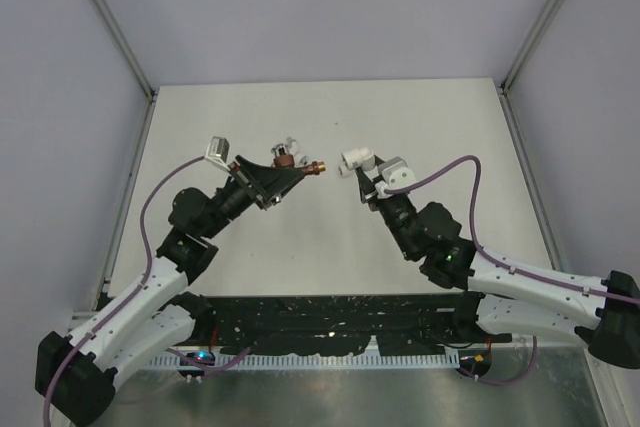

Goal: Install the water faucets

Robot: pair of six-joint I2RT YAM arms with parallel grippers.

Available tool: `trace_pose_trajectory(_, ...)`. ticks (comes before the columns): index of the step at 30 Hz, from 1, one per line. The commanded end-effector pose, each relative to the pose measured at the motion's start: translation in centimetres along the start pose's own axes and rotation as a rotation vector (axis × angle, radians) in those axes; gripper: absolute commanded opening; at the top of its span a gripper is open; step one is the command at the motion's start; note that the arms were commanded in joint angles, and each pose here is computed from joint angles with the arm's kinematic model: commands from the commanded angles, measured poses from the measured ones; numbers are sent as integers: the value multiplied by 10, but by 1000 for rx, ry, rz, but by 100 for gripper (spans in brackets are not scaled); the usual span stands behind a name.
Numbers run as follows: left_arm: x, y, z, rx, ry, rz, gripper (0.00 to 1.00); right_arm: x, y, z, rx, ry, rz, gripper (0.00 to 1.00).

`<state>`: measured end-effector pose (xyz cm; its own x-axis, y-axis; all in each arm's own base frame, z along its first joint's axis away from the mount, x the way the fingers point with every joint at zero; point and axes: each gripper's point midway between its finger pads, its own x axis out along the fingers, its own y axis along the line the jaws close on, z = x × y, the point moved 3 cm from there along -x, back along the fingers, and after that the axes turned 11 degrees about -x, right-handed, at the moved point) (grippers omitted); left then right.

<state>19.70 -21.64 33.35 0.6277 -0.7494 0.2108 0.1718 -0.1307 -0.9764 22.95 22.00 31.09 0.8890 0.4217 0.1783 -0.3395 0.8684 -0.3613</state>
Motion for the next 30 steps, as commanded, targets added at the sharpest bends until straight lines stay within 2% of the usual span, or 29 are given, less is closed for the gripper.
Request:
trace_pose_trajectory(1, 13, -54, 2, -10, -38, -174, 0, 2, -30, 41, 56, -141, -174, 5)
trace_pose_trajectory(18, 44, -67, -15, -36, 35, -230, 0, -2, -28, 35, 161, -99, -280, 5)
trace_pose_trajectory(30, 52, -68, -22, -44, 75, -235, 0, -2, -18, 42, 140, -127, -227, 5)
